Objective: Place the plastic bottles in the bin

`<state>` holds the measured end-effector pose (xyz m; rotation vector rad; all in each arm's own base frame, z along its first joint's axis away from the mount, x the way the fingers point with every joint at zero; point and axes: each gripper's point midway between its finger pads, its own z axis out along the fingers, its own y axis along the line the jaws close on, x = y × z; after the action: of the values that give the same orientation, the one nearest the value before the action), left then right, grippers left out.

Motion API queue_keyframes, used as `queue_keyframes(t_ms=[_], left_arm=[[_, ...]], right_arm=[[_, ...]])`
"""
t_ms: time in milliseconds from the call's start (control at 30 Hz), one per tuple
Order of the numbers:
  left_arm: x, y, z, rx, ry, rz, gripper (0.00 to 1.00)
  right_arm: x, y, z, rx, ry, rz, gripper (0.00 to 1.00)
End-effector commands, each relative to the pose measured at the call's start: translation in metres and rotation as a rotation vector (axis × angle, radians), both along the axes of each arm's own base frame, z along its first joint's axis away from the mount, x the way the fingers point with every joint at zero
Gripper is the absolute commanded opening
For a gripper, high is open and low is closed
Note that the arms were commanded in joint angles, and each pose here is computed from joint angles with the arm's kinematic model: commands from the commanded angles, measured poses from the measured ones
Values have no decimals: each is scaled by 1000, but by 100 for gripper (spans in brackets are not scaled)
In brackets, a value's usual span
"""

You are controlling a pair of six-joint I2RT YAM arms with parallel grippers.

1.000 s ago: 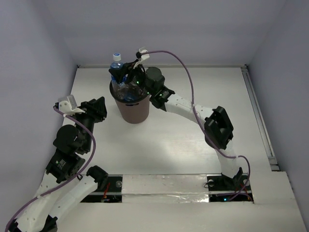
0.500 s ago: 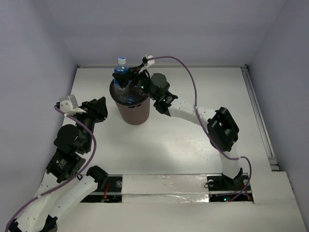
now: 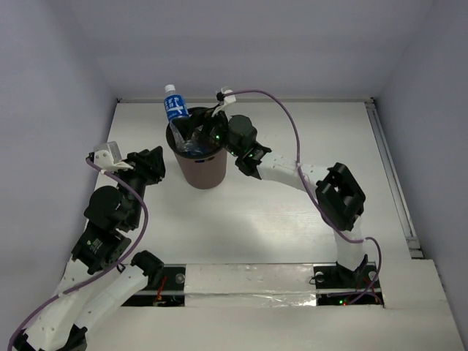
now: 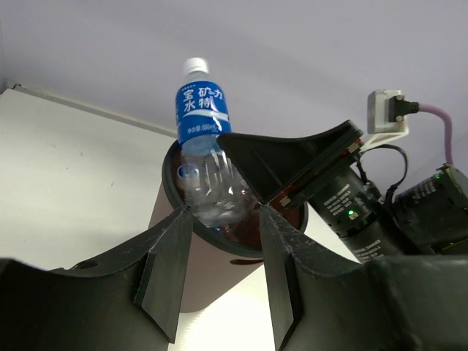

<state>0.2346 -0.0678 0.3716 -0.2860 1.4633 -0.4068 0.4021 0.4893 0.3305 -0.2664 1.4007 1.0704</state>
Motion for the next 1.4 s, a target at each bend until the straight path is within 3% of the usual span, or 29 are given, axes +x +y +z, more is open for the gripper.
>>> queue_keyframes(t_ms=[0, 667, 867, 933, 967, 1033, 1133, 1267, 1367], left_arm=[[1, -3, 12, -17, -35, -14, 39], [3, -7, 10, -13, -25, -26, 40], [1, -9, 14, -29, -30, -40, 42], [2, -10, 13, -27, -31, -46, 43], [2, -11, 13, -28, -29, -48, 44], [5, -14, 9, -22, -17, -53, 45], [7, -18, 7, -21, -5, -68, 47], [5, -22, 10, -32, -6, -89, 53], [0, -24, 14, -43, -17, -118, 65]], right_arm=[[-13, -21, 58, 93, -73, -37, 100], [-27, -50, 65, 125, -90, -80, 93], [-49, -83, 90, 174, -125, -105, 69], [-50, -89, 97, 164, -131, -103, 54], [-51, -90, 95, 137, -120, -99, 41], [-54, -88, 97, 104, -111, -81, 34], [-61, -90, 102, 84, -116, -60, 14], [-71, -99, 102, 45, -106, -51, 7], [-83, -121, 117, 48, -121, -83, 6]])
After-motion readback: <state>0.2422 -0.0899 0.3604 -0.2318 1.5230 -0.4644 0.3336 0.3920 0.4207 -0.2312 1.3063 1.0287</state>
